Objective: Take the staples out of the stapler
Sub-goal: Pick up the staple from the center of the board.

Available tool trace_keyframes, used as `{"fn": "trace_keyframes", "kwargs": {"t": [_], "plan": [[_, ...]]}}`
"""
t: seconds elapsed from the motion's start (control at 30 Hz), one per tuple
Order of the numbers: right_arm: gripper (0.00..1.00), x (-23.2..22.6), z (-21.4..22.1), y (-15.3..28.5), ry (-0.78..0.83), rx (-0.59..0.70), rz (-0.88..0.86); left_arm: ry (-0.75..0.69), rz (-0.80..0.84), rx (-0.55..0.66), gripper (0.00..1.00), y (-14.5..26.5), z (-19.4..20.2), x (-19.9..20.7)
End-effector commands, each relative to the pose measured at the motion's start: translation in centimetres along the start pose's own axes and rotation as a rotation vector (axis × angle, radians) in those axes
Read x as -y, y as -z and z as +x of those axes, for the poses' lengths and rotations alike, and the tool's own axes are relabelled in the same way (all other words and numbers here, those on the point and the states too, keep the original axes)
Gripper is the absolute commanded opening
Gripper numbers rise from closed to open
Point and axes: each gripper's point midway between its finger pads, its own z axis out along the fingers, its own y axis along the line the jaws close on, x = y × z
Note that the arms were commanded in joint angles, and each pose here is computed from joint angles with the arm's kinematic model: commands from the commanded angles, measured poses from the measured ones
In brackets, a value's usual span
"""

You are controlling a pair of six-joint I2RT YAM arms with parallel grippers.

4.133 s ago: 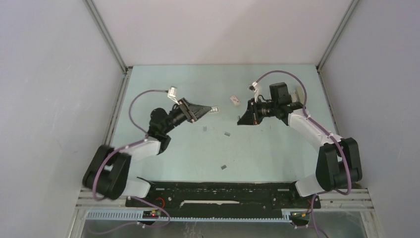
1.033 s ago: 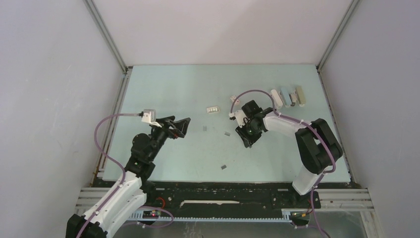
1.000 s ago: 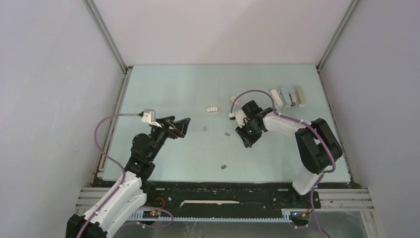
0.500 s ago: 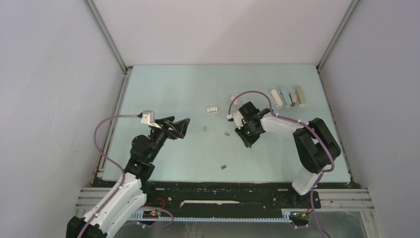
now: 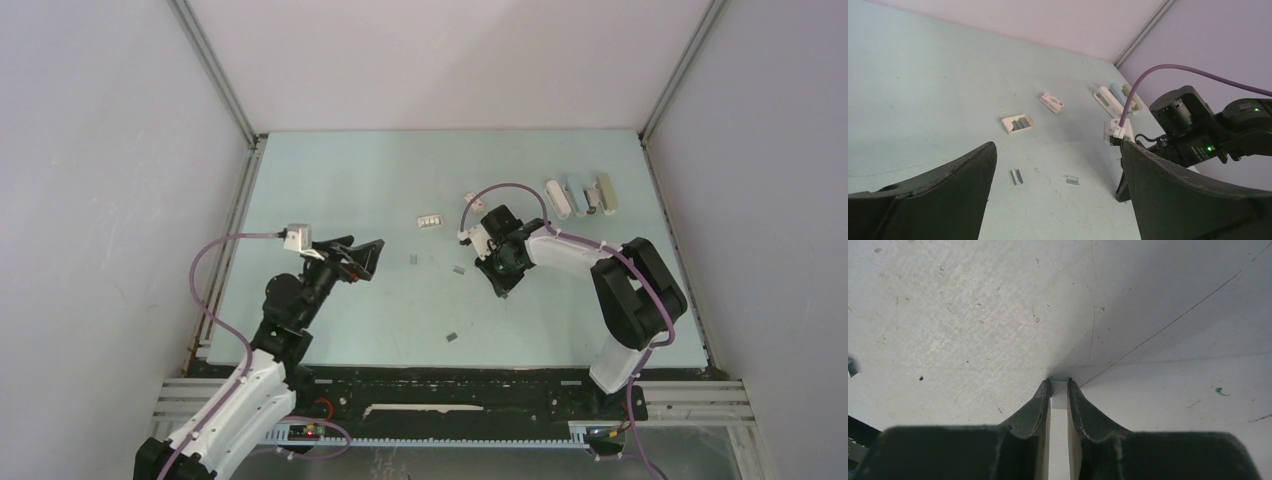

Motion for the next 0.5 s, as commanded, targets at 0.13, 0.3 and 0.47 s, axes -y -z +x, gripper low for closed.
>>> {"fn": "trace_keyframes", "kwargs": {"t": [0.13, 0.3, 0.47], "plan": [[0.12, 0.0, -1.9, 1.5, 0.009, 0.086, -0.003, 0.063, 0.051, -0.013, 1.00, 0.0, 0.7, 0.8], [0.11, 0.2, -3.1, 3.2, -0.019, 0.177, -0.030, 0.103, 0.057, -0.042, 1.00, -0.5, 1.2, 1.1], [0.11, 0.2, -4.6, 5.4, -0.031, 0.297, -0.049, 0.091, 0.039, -0.047, 1.00, -2.0, 0.2, 1.2]]}}
